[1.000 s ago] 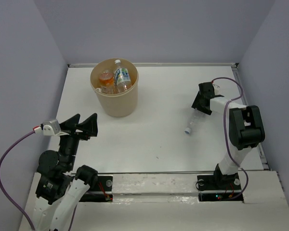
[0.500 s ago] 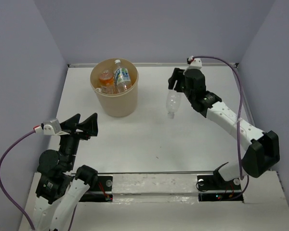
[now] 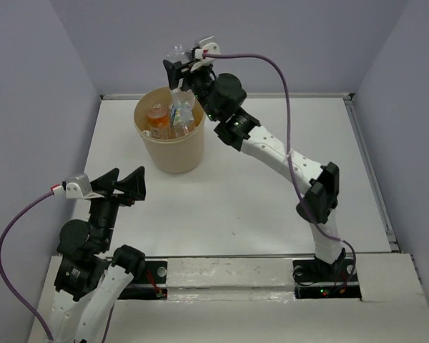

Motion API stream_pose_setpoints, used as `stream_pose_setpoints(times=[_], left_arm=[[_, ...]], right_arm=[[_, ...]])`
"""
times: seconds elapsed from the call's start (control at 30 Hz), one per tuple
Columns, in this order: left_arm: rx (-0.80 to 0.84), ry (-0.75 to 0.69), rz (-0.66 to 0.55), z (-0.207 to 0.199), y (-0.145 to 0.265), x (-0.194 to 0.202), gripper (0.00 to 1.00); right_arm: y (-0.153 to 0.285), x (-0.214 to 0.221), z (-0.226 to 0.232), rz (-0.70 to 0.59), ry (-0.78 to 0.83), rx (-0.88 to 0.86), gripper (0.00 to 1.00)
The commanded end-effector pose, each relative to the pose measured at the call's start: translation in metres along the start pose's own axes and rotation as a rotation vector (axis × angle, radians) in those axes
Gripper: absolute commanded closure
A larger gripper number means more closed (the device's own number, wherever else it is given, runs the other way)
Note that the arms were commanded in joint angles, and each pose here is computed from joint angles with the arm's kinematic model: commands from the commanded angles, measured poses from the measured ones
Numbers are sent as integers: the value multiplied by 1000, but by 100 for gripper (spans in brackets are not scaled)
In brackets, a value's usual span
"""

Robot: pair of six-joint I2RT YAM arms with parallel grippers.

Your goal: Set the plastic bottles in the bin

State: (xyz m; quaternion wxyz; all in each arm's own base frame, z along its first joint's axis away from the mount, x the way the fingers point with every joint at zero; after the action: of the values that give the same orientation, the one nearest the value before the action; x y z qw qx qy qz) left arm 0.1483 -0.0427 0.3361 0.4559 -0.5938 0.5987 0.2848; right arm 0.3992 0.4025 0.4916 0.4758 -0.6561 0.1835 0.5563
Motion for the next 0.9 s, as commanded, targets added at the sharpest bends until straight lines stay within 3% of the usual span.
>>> stream_pose_setpoints(times=[0.0, 0.03, 0.13, 0.43, 0.87], left_arm=[[5, -2, -33, -3, 0, -12, 1], [4, -4, -33, -3, 0, -11, 1], [6, -2, -37, -3, 0, -12, 1], [19, 1, -46, -5, 2, -14, 1], [-11, -6, -28, -2, -4, -10, 1]], right_arm=[[-30, 23, 22, -39, 136, -67, 46], [-35, 54, 25, 0, 156, -73, 46], [-33, 91, 29, 61, 176, -71, 45], [-2, 163, 27, 154, 56, -46, 45], [-1, 161, 29, 209, -13, -33, 0]])
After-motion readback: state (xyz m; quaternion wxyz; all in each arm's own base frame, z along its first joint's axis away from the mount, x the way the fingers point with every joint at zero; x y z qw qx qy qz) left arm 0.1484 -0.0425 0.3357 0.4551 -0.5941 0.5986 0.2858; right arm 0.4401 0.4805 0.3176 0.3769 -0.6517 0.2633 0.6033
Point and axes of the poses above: each gripper's point midway between its finger pads, its own y axis back along the fingers, its own z axis along the line the jaws close on, x = y × z, the point moved 4 cm from there along y, back along the fingers, and after that the axes turned 1 degree about -y, right-handed, at the moved point
